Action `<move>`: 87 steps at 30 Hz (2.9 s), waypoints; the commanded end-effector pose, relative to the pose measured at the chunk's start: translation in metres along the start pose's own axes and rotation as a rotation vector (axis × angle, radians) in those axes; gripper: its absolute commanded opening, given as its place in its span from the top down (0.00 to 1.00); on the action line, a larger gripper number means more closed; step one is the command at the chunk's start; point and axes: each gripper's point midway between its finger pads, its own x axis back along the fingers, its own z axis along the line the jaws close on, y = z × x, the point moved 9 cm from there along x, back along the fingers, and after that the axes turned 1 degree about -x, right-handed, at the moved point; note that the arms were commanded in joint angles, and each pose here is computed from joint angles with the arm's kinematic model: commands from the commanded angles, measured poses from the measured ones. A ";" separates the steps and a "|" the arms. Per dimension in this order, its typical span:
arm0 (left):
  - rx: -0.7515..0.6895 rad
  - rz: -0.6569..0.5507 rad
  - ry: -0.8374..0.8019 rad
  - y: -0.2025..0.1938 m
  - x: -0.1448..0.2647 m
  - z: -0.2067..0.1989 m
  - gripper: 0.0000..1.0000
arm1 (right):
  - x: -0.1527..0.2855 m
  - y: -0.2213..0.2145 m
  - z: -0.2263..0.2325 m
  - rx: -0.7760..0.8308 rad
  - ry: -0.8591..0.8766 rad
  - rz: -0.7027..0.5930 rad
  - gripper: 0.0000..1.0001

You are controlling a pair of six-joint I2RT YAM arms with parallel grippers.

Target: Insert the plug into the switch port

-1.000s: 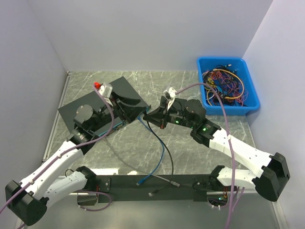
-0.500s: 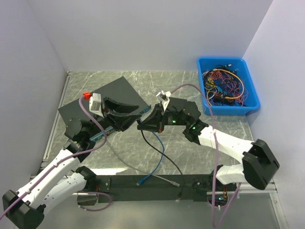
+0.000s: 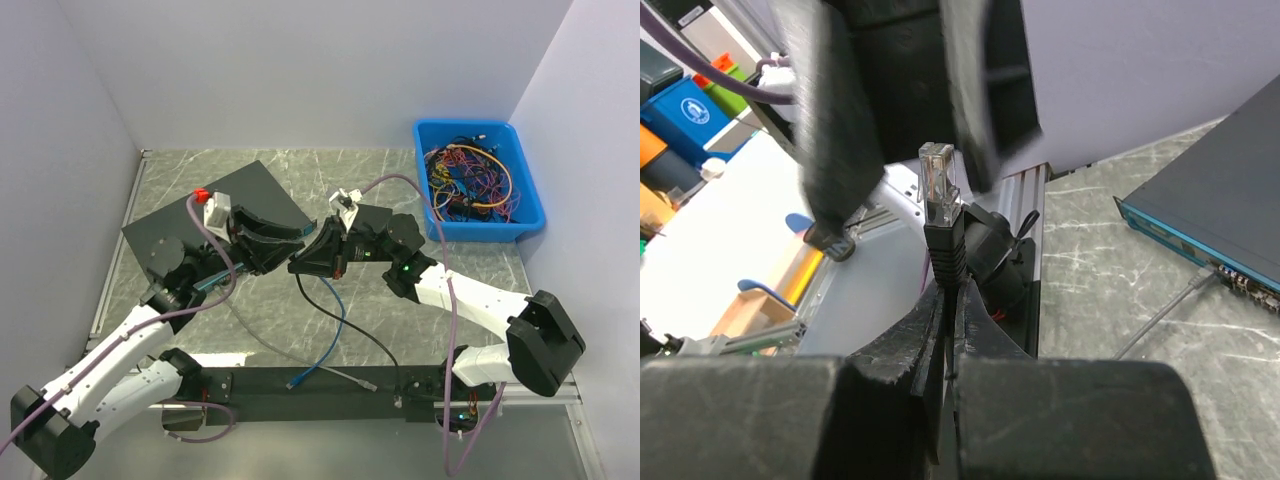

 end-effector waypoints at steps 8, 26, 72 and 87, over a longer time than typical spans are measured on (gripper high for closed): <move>-0.038 0.011 -0.095 0.014 -0.005 -0.010 0.89 | -0.002 0.018 0.008 0.066 0.019 -0.051 1.00; 0.186 -0.003 0.417 0.024 -0.021 0.033 0.99 | 0.036 0.050 -0.009 0.270 -0.759 -0.128 0.50; 0.325 0.029 0.521 -0.008 -0.040 0.070 0.99 | -0.016 0.046 -0.035 0.303 -0.856 -0.070 0.94; 0.303 0.129 0.621 -0.032 -0.053 0.105 0.41 | 0.068 0.027 -0.051 0.209 -1.447 0.006 1.00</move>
